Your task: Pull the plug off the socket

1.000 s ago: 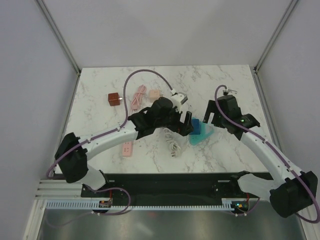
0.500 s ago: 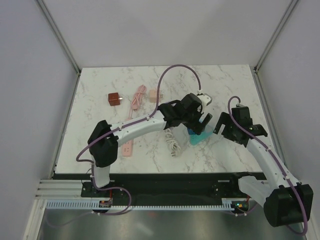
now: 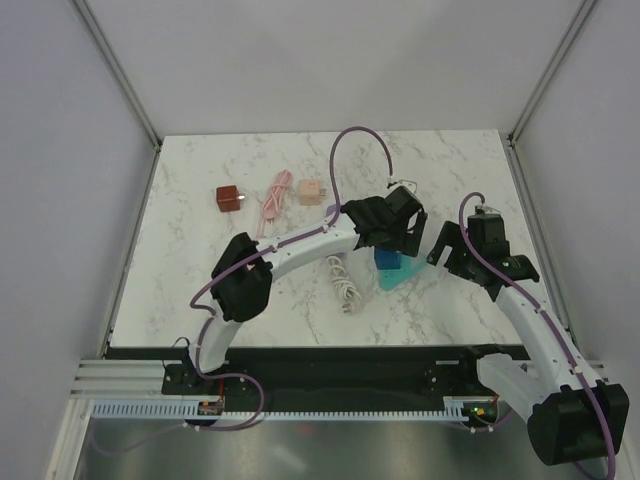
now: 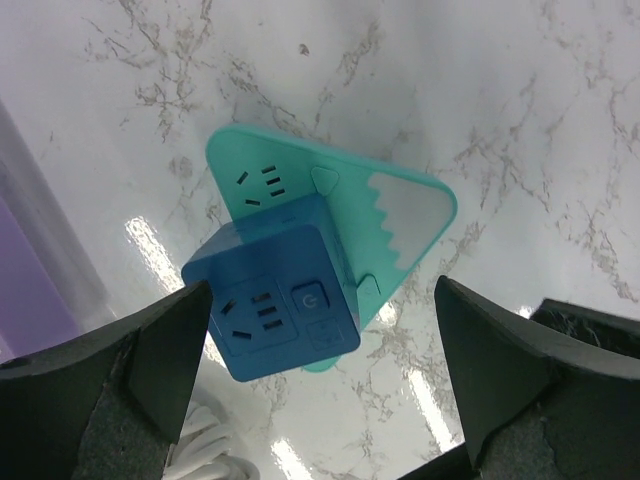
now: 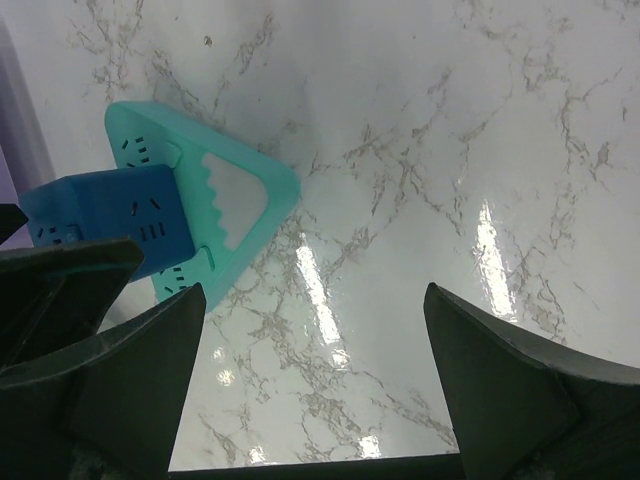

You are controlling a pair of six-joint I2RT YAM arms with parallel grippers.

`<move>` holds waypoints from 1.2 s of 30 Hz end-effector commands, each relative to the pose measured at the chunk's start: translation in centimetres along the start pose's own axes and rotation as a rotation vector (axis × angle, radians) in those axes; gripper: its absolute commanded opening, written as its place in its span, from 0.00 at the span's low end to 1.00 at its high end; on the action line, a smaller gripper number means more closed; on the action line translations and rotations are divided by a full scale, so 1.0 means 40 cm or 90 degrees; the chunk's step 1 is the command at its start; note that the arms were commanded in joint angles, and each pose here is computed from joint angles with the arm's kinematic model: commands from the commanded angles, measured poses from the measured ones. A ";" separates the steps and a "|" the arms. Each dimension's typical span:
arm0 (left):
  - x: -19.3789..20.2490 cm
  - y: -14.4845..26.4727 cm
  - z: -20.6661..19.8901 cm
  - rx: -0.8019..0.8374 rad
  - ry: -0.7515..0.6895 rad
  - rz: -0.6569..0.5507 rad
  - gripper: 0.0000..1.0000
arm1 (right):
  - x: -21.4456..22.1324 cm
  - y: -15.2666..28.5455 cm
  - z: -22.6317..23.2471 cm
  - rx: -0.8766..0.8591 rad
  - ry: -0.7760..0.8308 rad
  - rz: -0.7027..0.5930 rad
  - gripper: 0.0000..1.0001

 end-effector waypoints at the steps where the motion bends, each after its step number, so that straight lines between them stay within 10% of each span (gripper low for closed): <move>1: -0.029 -0.008 0.007 -0.049 0.055 -0.022 1.00 | -0.023 0.008 0.018 -0.024 0.009 -0.021 0.98; 36: -0.019 0.006 0.052 -0.112 0.029 -0.020 1.00 | 0.008 -0.009 0.030 -0.052 0.026 0.017 0.98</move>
Point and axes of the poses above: each gripper's point midway between its finger pads, its own y axis back along the fingers, its own z axis along the line the jaws close on, x = y × z, the point moved 2 cm from there along y, back along the fingers, and after that the axes turned 8 degrees about -y, right-handed, at the moved point
